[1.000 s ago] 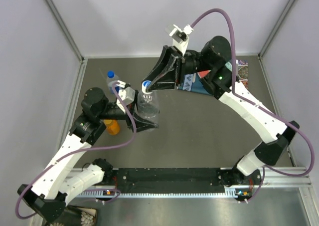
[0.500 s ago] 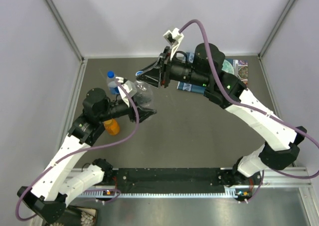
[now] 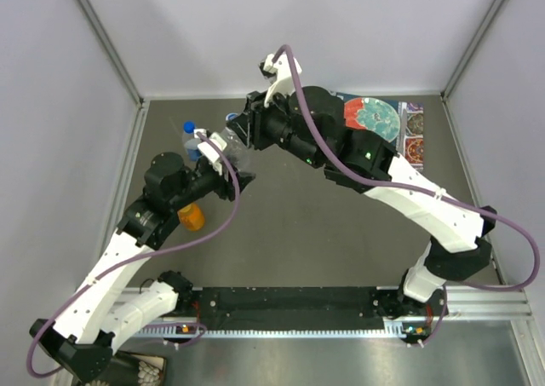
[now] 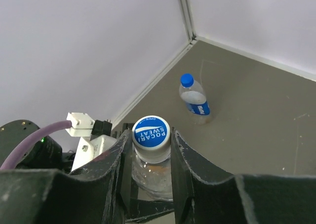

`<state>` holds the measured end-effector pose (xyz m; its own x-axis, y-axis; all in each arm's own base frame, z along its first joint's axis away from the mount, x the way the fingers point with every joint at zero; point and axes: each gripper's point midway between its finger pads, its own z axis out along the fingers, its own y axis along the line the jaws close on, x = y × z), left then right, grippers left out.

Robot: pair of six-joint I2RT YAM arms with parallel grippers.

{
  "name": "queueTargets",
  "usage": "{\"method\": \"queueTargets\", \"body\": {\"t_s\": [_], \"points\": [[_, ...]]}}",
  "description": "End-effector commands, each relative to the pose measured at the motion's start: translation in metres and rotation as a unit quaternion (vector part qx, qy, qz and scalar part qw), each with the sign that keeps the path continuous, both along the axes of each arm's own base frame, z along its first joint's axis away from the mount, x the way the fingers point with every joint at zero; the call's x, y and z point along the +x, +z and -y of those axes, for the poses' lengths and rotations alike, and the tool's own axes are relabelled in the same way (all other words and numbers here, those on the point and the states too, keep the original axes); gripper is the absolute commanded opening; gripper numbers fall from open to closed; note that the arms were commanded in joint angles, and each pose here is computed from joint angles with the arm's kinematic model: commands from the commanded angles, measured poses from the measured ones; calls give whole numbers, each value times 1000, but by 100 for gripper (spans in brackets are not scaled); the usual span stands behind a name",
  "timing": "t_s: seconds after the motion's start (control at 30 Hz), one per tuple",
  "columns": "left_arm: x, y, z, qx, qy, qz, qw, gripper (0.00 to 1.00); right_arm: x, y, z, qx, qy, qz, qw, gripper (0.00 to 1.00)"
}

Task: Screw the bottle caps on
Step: Screw the bottle cap onto the plastic bottle.

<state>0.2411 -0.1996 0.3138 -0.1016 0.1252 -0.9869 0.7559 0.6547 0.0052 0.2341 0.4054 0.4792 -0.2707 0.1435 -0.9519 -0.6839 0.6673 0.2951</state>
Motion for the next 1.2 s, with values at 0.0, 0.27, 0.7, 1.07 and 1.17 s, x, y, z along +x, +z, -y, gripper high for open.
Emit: {"method": "queueTargets", "body": {"t_s": [0.0, 0.27, 0.7, 1.07, 1.17], "points": [[6, 36, -9, -16, 21, 79, 996, 0, 17, 2, 13, -25, -59, 11, 998, 17], [4, 36, -9, -20, 17, 78, 997, 0, -4, 79, 44, 70, -2, 38, 997, 47], [-126, 51, 44, -84, -389, 38, 917, 0, -58, 79, 80, 99, 280, 96, 950, 99], [-146, 55, 44, -90, -456, 5, 885, 0, -124, 75, 79, 152, 539, 180, 809, 86], [-144, 54, 45, -90, -455, 2, 886, 0, -121, 72, 72, 153, 555, 170, 800, 82]]}}
